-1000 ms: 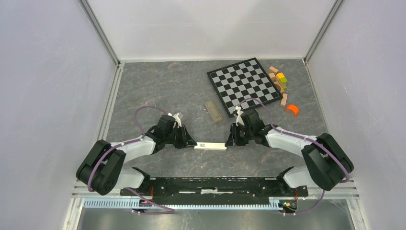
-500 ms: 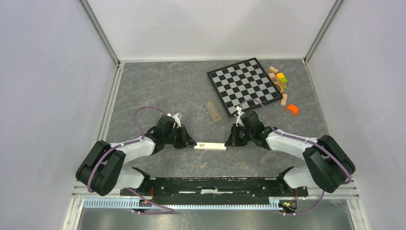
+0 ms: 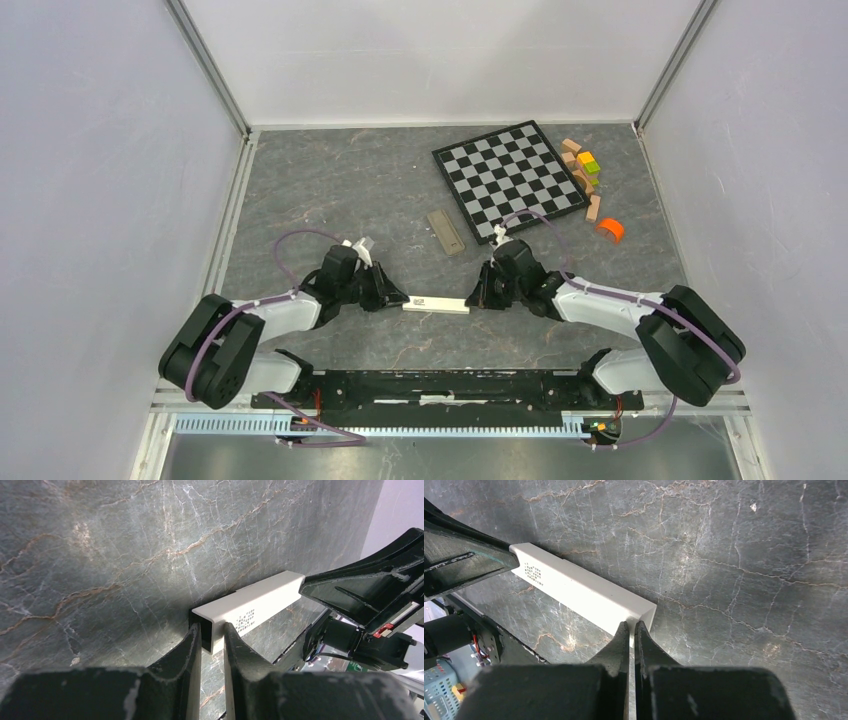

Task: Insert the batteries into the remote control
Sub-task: Load the battery cover into the remote control, then move the remote control to the center of the board.

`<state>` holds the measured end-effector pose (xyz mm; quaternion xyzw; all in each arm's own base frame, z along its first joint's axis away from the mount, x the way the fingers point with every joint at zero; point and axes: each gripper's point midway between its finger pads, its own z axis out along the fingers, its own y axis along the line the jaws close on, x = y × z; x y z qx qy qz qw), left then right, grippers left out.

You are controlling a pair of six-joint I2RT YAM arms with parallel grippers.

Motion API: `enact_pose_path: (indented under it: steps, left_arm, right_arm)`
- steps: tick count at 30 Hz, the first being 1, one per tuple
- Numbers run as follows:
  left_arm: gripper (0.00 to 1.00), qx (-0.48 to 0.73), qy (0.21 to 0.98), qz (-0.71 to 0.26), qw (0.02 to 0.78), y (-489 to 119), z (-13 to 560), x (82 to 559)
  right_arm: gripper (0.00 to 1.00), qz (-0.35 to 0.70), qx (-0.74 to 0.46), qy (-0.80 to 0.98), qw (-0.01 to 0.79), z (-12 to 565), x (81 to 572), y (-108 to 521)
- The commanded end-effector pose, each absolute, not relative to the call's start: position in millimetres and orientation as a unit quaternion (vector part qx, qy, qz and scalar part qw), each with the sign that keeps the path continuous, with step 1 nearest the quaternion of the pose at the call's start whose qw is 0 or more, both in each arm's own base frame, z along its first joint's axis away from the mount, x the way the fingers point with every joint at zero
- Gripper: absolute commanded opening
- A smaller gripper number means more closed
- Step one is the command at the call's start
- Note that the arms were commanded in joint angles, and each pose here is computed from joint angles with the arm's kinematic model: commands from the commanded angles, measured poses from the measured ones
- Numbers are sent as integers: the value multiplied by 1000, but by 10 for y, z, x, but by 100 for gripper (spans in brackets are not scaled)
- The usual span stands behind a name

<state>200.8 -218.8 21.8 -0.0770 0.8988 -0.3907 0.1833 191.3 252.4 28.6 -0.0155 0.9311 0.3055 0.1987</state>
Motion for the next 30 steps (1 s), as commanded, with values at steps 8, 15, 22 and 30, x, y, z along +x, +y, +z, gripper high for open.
enact_pose_path:
  steps: [8,15,22,30]
  left_arm:
    - [27,-83,937,-299,161,-2023,136,1947]
    - [64,-61,934,-238,260,-1901,751,2453]
    - [100,-74,924,-191,321,-1697,1292,2710]
    - [100,-118,918,-122,357,-1324,1798,2680]
  right_arm:
    - [27,267,-96,930,234,398,1872,2593]
    - [74,238,-225,881,341,913,2258,2593]
    - [90,227,-414,791,390,1132,2246,2947]
    - [89,178,-545,750,331,785,2150,3101]
